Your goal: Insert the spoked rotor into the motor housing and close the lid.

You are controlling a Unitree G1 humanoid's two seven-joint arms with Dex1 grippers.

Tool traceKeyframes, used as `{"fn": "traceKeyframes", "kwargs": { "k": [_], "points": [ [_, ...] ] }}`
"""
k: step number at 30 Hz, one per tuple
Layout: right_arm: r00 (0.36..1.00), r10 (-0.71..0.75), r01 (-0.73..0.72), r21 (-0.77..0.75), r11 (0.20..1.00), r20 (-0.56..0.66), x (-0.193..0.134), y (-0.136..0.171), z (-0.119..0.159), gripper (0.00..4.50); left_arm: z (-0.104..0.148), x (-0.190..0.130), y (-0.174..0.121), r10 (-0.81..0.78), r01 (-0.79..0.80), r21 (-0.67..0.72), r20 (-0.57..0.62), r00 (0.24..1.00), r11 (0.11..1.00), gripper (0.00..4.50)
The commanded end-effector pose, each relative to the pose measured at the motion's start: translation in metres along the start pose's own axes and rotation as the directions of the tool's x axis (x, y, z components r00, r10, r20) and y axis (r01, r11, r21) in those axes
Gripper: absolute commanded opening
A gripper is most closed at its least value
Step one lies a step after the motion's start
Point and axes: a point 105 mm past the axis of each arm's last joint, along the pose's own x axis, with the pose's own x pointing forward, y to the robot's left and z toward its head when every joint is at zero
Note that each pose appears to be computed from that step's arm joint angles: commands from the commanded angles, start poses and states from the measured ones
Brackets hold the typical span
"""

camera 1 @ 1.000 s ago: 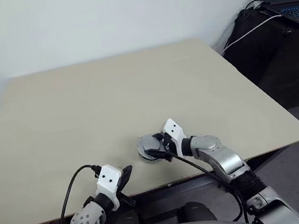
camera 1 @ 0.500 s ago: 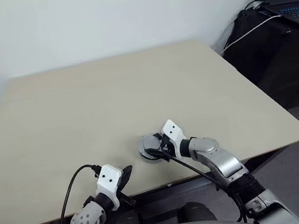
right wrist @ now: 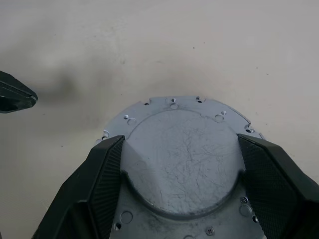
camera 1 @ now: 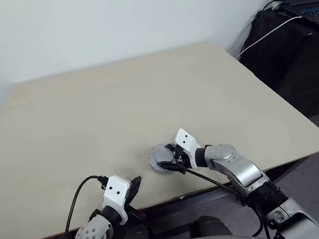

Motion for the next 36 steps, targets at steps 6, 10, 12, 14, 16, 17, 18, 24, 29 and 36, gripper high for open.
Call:
{"fn": "traceKeyframes", "kwargs": {
  "k": [6, 10, 12, 14, 16, 17, 18, 24, 29, 36],
  "points": [
    [0.998, -0.056, 0.057, -0.010, 0.998, 0.012, 0.002, -0.004, 0.001, 3.20, 0.016, 0.001, -0.002, -0.005, 0.004, 0.021, 0.056, 0.998, 1.000, 0.00],
    [0.996, -0.080, 0.081, -0.035, 0.996, 0.040, 0.003, -0.006, 0.005, 3.20, 0.016, 0.001, -0.001, -0.003, 0.002, 0.021, 0.054, 0.999, 1.000, 0.00],
    [0.997, -0.071, 0.073, -0.040, 0.997, 0.034, 0.003, -0.005, 0.004, 3.20, 0.017, 0.001, -0.001, -0.001, 0.000, 0.019, 0.055, 0.998, 1.000, 0.00],
    [0.999, -0.051, 0.052, -0.045, 0.998, 0.012, 0.003, -0.003, 0.002, 3.20, 0.017, 0.001, -0.001, 0.000, -0.001, 0.019, 0.056, 0.998, 1.000, 0.00],
    [0.999, -0.033, 0.032, -0.054, 0.998, -0.027, 0.003, -0.002, -0.003, 3.20, 0.017, 0.002, -0.001, 0.000, -0.001, 0.019, 0.057, 0.998, 1.000, 0.00],
    [0.999, -0.028, 0.025, -0.060, 0.998, -0.046, 0.003, -0.002, -0.006, 3.20, 0.017, 0.002, -0.001, 0.000, -0.001, 0.019, 0.058, 0.998, 1.000, 0.00],
    [0.998, -0.025, 0.021, -0.064, 0.998, -0.058, 0.003, -0.002, -0.007, 3.20, 0.017, 0.002, -0.001, 0.000, -0.001, 0.019, 0.058, 0.998, 1.000, 0.00],
    [0.995, 0.001, -0.008, -0.066, 0.998, -0.102, 0.002, -0.002, -0.011, 3.20, 0.018, 0.002, -0.001, 0.000, -0.001, 0.018, 0.059, 0.998, 1.000, 0.00],
    [0.995, -0.018, 0.013, -0.054, 0.998, -0.094, 0.000, -0.009, -0.008, 3.20, 0.017, 0.002, -0.002, 0.000, -0.001, 0.016, 0.059, 0.998, 1.000, 0.00],
    [0.995, -0.057, 0.046, -0.122, 0.991, -0.085, -0.001, -0.016, -0.005, 3.20, 0.017, 0.002, -0.002, 0.006, -0.007, 0.016, 0.059, 0.998, 1.000, 0.00]
  ]
}}
